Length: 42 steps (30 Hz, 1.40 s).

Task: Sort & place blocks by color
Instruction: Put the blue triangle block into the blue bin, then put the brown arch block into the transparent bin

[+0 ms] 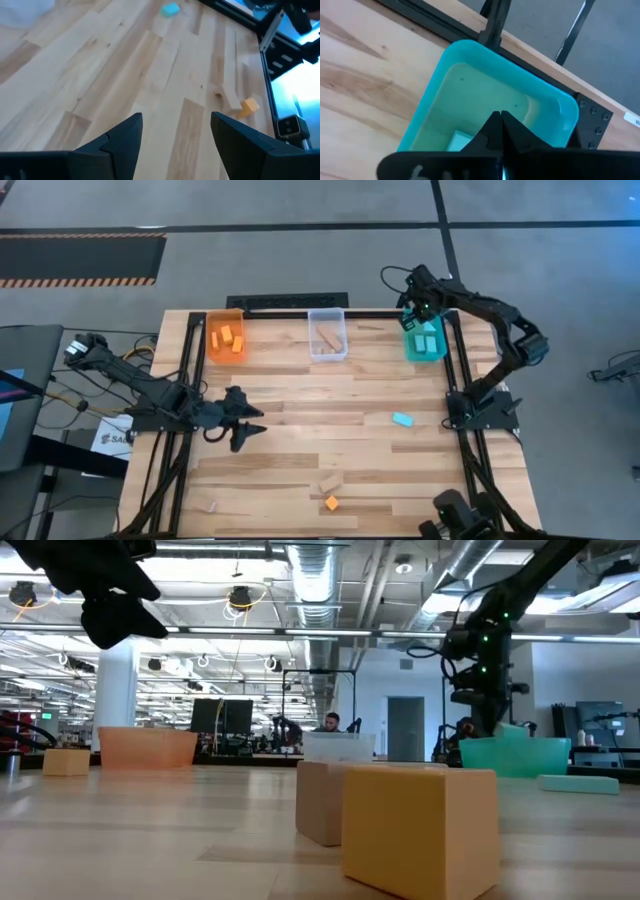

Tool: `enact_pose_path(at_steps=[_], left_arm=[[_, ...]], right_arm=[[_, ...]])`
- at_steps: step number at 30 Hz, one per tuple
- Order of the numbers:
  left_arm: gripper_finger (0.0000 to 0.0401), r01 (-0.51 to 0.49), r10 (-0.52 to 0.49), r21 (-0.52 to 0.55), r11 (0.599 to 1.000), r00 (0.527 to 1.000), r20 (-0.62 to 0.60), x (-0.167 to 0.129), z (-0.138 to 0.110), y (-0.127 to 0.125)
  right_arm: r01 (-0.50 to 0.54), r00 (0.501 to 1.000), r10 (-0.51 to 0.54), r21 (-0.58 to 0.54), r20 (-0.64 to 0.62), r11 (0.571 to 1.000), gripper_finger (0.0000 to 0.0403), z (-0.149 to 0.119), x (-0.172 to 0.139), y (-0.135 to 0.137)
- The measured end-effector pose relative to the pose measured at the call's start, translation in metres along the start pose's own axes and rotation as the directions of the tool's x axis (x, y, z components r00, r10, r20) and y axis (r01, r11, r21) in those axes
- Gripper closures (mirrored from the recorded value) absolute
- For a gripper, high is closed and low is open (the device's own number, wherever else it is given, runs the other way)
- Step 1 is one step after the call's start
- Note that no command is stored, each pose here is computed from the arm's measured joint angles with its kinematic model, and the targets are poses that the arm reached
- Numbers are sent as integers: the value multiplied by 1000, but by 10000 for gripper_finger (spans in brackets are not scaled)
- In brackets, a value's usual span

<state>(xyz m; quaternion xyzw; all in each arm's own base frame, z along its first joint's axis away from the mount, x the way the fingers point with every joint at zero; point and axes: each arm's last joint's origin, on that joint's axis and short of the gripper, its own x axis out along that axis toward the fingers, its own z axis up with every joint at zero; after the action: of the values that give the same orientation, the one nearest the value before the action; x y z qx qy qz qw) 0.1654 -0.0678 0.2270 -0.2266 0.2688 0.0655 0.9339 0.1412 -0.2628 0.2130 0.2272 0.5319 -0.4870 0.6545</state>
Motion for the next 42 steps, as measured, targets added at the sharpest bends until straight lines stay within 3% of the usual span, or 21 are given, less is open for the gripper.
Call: enact_pose_path(at_steps=[15, 21, 25, 30, 32, 35, 38, 42], left_arm=[[178, -13, 13, -29, 1000, 1000, 10, 1, 3, 3], [178, -9, 9, -11, 1000, 1000, 5, 1, 3, 3], [178, -15, 15, -2, 1000, 1000, 10, 1, 3, 3], [178, -94, 90, 62, 994, 993, 75, 1, 5, 5], [178, -112, 104, 79, 991, 990, 91, 1, 6, 6], [178, -49, 40, 147, 988, 997, 63, 2, 8, 5], [178, 14, -13, 235, 972, 1000, -4, 3, 7, 6], [178, 19, -1, 288, 957, 998, -64, 4, 5, 11]], right_arm=[[-22, 1000, 22, -12, -5, 1000, 282, 1, -8, 3], [-189, 981, 189, -13, 35, 982, 242, -5, -52, 19], [-373, 927, 375, -46, 28, 927, 227, -27, -86, 49], [-484, 869, 494, -159, 26, 860, 221, -73, -116, 99], [-532, 838, 545, -190, 20, 825, 221, -94, -122, 116], [-607, 774, 633, -283, 0, 743, 223, -125, -133, 143], [-677, 671, 741, -417, -11, 607, 223, -153, -147, 170], [-707, 512, 859, -577, -19, 408, 221, -180, -163, 203]])
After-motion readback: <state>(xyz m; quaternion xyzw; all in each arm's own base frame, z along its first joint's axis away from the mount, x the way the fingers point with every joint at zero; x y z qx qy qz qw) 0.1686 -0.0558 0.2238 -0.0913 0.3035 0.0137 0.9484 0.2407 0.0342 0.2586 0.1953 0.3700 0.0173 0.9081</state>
